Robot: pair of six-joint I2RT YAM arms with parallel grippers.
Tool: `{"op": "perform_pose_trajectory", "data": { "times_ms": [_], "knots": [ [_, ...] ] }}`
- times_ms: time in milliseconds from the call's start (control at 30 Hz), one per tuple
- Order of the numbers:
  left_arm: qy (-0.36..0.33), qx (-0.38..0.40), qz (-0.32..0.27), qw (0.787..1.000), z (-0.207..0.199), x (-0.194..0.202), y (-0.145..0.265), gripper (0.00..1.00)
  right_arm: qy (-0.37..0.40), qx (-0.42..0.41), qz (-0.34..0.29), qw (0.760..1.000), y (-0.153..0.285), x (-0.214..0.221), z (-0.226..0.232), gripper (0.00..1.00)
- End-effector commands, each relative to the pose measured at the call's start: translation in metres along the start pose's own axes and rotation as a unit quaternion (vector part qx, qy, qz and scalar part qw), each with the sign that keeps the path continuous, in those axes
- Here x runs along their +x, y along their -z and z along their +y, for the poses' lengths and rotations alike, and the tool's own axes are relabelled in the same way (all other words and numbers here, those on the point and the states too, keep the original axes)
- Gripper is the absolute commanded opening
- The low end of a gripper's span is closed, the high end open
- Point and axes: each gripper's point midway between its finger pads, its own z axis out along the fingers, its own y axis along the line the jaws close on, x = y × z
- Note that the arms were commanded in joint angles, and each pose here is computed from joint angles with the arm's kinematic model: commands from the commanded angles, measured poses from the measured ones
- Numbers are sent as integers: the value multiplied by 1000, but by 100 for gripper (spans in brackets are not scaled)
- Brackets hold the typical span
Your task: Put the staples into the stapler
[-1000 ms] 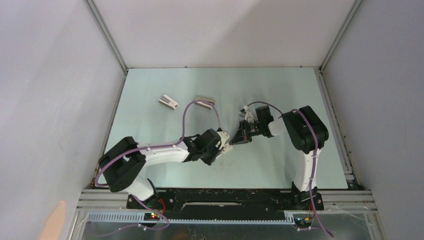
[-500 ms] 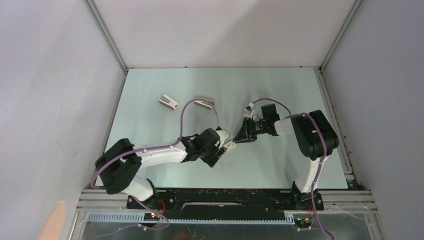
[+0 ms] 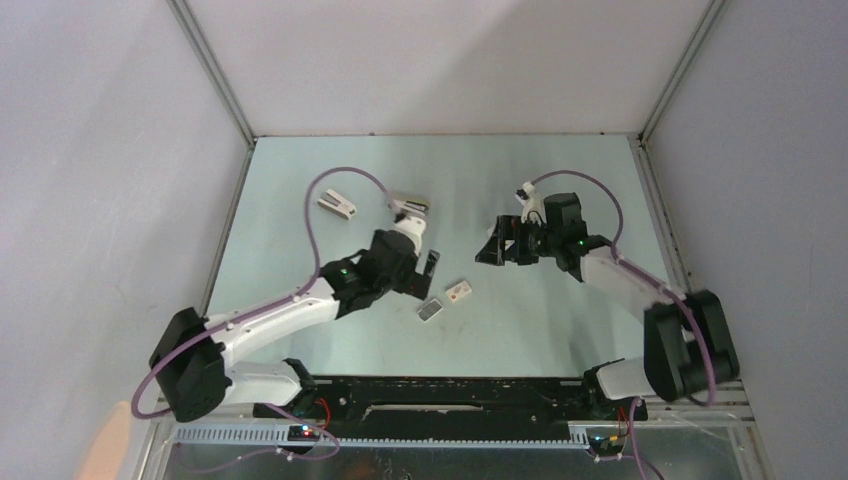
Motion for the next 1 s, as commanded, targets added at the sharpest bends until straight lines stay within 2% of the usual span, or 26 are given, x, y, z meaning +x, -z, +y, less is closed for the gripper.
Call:
{"op": "perform_pose_trajectory", "data": {
  "times_ms": [0, 233, 500, 733, 967],
  "knots": [
    [141, -73, -45, 986, 48, -33, 0, 100, 50, 143, -85, 985, 31, -18, -28, 99],
    [277, -186, -53, 941, 134, -51, -20, 100, 49, 201, -170, 964, 65, -30, -41, 99],
    [375, -273, -42, 885, 209, -61, -57, 97, 50, 208, -182, 960, 70, -31, -43, 99],
    [431, -309, -34, 847, 256, -67, -93, 85, 51, 214, -173, 960, 65, -29, -48, 99],
    [456, -311, -21, 834, 279, -60, -129, 67, 52, 219, -164, 961, 61, -26, -52, 99]
  ]
}}
